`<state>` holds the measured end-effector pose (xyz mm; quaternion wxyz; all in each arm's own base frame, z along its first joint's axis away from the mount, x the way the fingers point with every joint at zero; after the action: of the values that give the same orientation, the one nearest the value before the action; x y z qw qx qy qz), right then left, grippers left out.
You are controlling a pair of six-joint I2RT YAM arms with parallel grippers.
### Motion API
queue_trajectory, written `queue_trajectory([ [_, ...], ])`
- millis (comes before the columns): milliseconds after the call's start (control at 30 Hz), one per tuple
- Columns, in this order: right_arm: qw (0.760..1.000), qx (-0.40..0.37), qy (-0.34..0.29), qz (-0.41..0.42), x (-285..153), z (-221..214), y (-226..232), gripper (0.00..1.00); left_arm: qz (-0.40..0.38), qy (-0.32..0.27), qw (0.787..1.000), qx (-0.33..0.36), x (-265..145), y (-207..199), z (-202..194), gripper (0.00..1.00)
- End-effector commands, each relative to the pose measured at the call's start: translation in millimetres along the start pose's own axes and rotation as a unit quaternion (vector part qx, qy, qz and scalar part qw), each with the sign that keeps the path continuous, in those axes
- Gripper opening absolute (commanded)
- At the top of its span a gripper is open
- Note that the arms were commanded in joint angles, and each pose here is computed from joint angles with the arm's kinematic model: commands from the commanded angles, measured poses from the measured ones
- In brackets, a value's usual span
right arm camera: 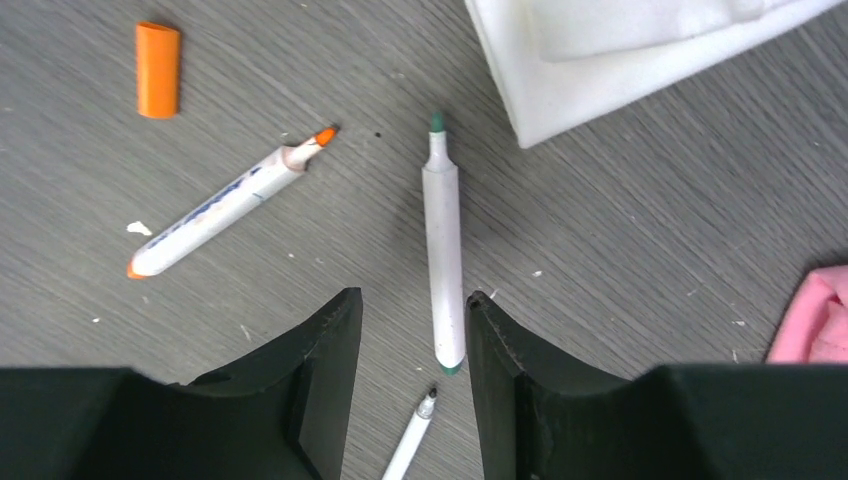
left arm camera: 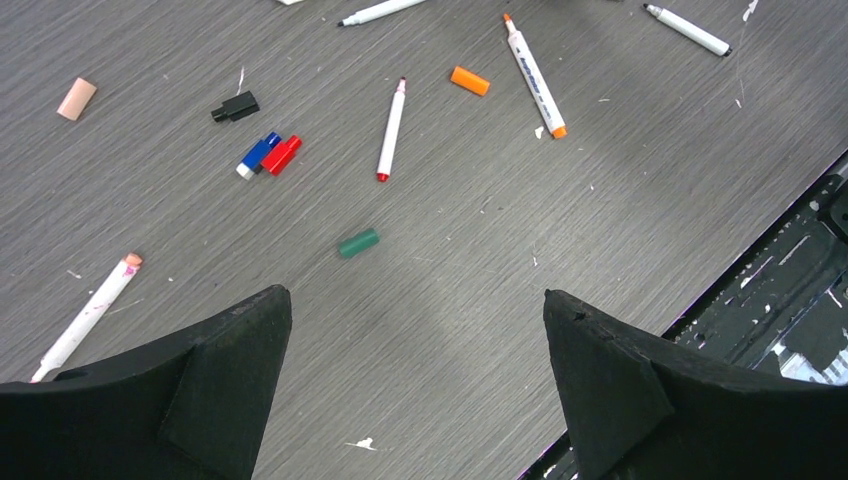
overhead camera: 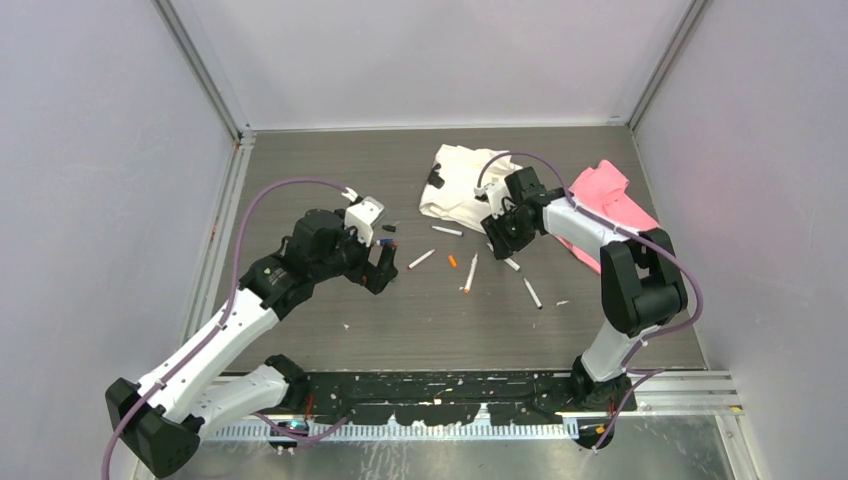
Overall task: Insert the pens into the pen caps
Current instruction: Pick up the pen from the center of the board.
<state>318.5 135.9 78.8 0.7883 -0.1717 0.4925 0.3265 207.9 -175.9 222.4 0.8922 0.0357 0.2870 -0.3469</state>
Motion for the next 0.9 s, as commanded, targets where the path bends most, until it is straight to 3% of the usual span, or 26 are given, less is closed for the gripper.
queue_trajectory([
  [0, 0.999, 0.005, 0.007, -0.035, -0.8, 6.8, -13.9, 0.47, 0.010, -0.018, 1.000, 0.010, 2.3, 5.9, 7.3, 0.97],
  [533, 0.996, 0.022, 0.081, -0.040, 25.8, -18.9, -20.1, 0.31, 0.001, -0.018, 1.000, 0.008, 2.4, 3.3, 6.8, 0.95],
  [667, 0.993, 0.025, 0.109, -0.023, 31.9, -28.2, -16.1, 0.15, 0.001, -0.020, 1.000, 0.008, 1.5, 3.3, 7.7, 0.95],
  [767, 0.995, 0.035, 0.094, -0.012, 26.7, -20.9, -12.6, 0.02, 0.001, -0.022, 1.000, 0.008, 0.6, 3.2, 8.3, 0.95],
  [867, 0.998, 0.042, 0.045, 0.007, 8.9, -3.5, -7.1, 0.01, -0.002, -0.025, 1.000, 0.003, 0.6, 2.0, 9.0, 0.95],
])
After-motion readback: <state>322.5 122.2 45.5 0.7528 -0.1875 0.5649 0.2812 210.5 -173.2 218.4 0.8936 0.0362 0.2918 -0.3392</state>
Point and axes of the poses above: each gripper's point midway between its finger pads, its own x axis out along the fingers, its own y axis along the line the jaws close on, z = x × y, the point moved 3 cm from there along -x, back along the fingers, and after that the axes turned 3 degrees about -x, right-handed, at the moved point
